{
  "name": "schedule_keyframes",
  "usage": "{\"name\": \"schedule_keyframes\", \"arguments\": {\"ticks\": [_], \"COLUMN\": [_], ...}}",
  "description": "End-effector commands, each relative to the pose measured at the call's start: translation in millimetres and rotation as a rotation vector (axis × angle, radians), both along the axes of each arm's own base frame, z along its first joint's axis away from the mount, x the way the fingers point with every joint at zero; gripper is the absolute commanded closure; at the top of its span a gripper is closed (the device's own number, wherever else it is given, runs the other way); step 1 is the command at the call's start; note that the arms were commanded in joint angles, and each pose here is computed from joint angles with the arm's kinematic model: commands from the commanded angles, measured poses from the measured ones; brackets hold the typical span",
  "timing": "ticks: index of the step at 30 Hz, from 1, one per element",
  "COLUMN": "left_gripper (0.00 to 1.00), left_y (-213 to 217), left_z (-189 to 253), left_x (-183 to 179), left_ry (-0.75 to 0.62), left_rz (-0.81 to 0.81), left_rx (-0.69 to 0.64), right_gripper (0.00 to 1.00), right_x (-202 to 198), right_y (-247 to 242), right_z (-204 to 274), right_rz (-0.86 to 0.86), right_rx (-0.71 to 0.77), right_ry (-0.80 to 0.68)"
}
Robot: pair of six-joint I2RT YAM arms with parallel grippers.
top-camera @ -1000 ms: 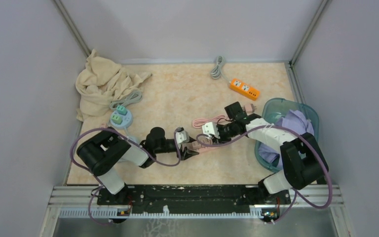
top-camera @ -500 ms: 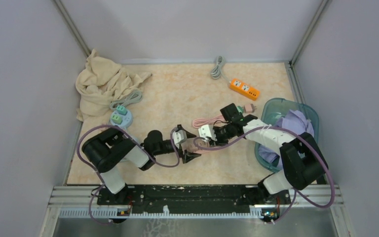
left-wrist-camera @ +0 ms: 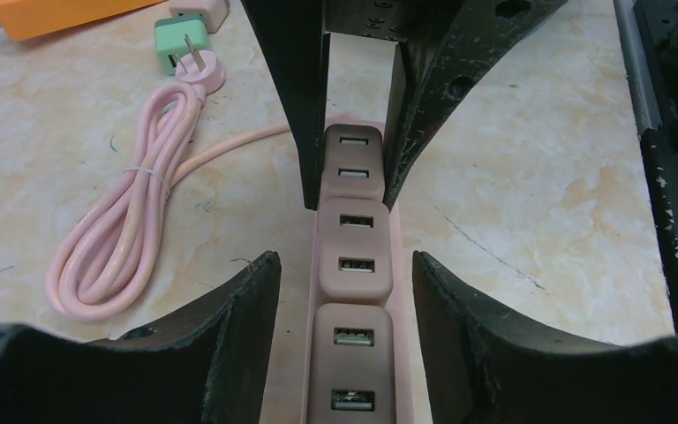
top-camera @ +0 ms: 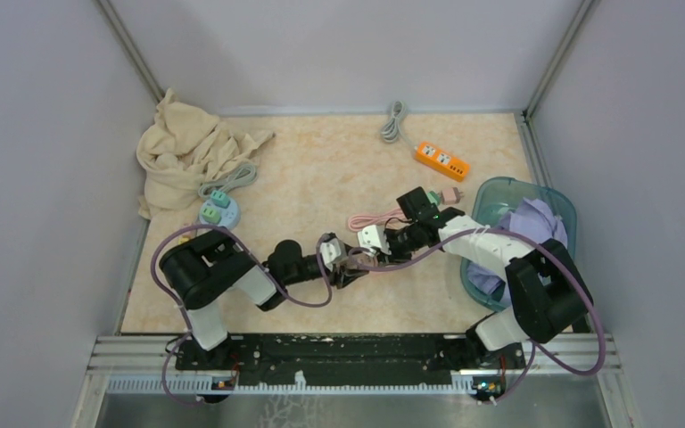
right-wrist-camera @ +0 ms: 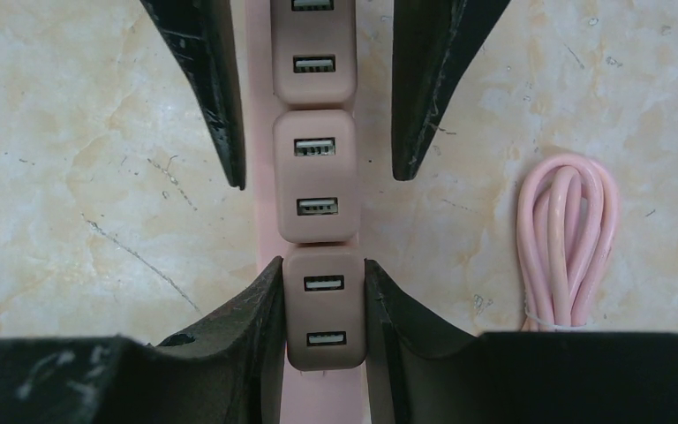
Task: Pull the plug off the socket
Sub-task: Remove the plug from the socket.
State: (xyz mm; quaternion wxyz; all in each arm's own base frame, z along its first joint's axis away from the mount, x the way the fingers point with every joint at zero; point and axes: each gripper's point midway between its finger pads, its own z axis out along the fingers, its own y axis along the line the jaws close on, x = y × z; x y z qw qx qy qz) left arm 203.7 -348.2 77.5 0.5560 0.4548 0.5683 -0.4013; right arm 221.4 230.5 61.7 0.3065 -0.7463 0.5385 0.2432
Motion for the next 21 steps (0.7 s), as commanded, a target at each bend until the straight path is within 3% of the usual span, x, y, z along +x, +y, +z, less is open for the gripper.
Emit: {"name": "schedule_keyframes", "arguments": {"ticks": [1,4,10,13,21], "left_gripper": [0.43,0.55,0.94,1.0,1.0], "left_y": [-7,-8,-8,-6,-4], "left_z": [-1,-6,-24,-33,-43], "left_x": [6,8,7,3,-9], "left_ry": [-0.028,-0.03,-0.035,-0.032,-0.016], "left_rz": [0.009,0.006,-0.034,-0.057,-0.117], "left_rx": [0.012,0.036,0.141,0.189,0.226], "right_gripper": [1.0,1.0,1.0,1.0,1.0], "right_x": [-9,-9,-8,-8,1], "right_y": [14,14,16,19,23], "right_z": [12,12,15,22,32], "right_rz": [0.034,0.032,0.022,0.016,-0.039], "right_rx": [0.056,0.055,0.064,0.085,0.115], "right_ry": [0.036,0.037,0.046,0.055,0.056]}}
